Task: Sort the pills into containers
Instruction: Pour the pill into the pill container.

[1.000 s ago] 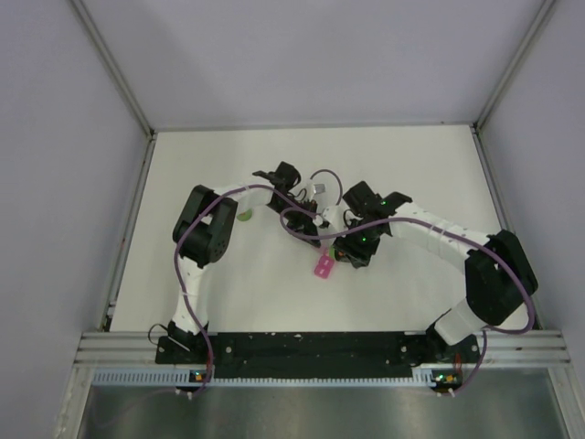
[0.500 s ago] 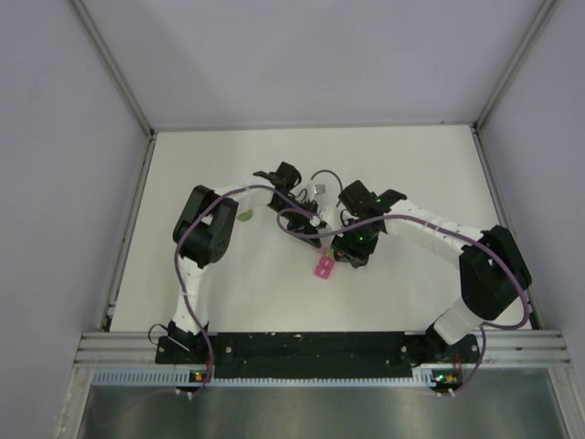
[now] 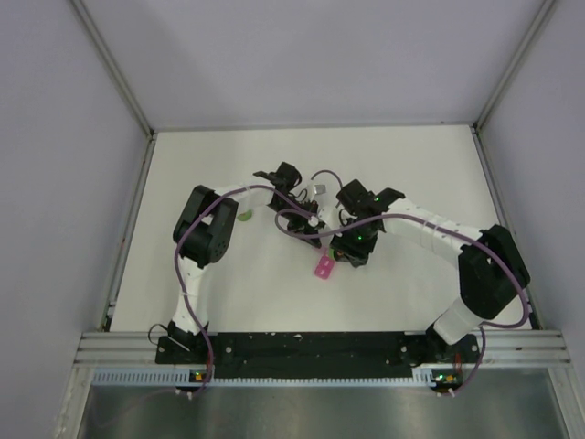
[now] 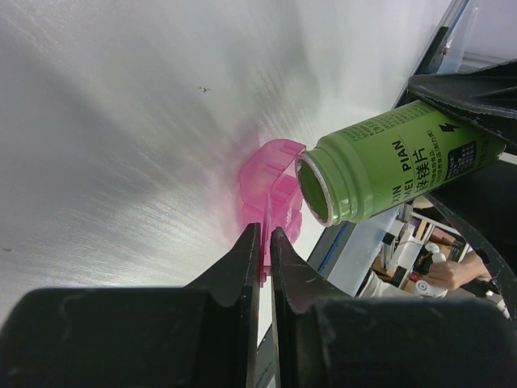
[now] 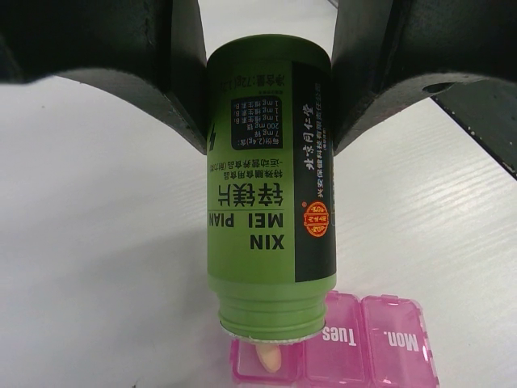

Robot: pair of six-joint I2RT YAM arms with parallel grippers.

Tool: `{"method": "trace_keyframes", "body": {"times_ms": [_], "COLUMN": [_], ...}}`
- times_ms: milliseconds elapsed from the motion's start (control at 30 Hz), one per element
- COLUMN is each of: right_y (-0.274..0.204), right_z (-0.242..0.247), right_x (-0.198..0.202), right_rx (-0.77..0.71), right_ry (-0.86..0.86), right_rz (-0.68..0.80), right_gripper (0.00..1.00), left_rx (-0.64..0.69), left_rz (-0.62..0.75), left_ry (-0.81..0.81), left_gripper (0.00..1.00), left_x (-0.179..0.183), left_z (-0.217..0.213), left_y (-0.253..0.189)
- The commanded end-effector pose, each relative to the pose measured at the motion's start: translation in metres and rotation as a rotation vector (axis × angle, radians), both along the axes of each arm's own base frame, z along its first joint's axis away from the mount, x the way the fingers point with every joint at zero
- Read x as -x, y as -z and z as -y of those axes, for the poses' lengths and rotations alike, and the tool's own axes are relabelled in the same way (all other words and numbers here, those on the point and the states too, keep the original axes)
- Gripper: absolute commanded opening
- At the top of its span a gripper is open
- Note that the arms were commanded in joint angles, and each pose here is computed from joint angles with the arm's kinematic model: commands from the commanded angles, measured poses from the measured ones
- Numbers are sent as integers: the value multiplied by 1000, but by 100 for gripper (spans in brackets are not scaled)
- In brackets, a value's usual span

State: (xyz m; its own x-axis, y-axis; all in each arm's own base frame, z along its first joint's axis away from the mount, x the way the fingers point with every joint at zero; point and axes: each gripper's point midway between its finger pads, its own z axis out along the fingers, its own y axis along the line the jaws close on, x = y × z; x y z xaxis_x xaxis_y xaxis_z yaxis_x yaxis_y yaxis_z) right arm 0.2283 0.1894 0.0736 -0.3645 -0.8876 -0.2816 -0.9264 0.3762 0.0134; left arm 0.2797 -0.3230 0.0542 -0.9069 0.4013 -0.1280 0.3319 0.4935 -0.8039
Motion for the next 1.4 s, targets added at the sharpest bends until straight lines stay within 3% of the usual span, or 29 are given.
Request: {"method": "trace_keyframes", "body": {"times_ms": [0, 1367], "right_y": [-13, -11], "right_z": [-10, -12], "right_x": [-9, -5], "right_rx": [-11, 30], "right_ry": [-25, -47], "right_rz": [35, 25], "right_gripper": [0, 0], "left_rx": [49, 57], "left_rz": [43, 38], "left_ry": [11, 17], "left_gripper": [0, 0], "left_x": [-3, -1], "left_z": [6, 8], "left_y": [-21, -22]}}
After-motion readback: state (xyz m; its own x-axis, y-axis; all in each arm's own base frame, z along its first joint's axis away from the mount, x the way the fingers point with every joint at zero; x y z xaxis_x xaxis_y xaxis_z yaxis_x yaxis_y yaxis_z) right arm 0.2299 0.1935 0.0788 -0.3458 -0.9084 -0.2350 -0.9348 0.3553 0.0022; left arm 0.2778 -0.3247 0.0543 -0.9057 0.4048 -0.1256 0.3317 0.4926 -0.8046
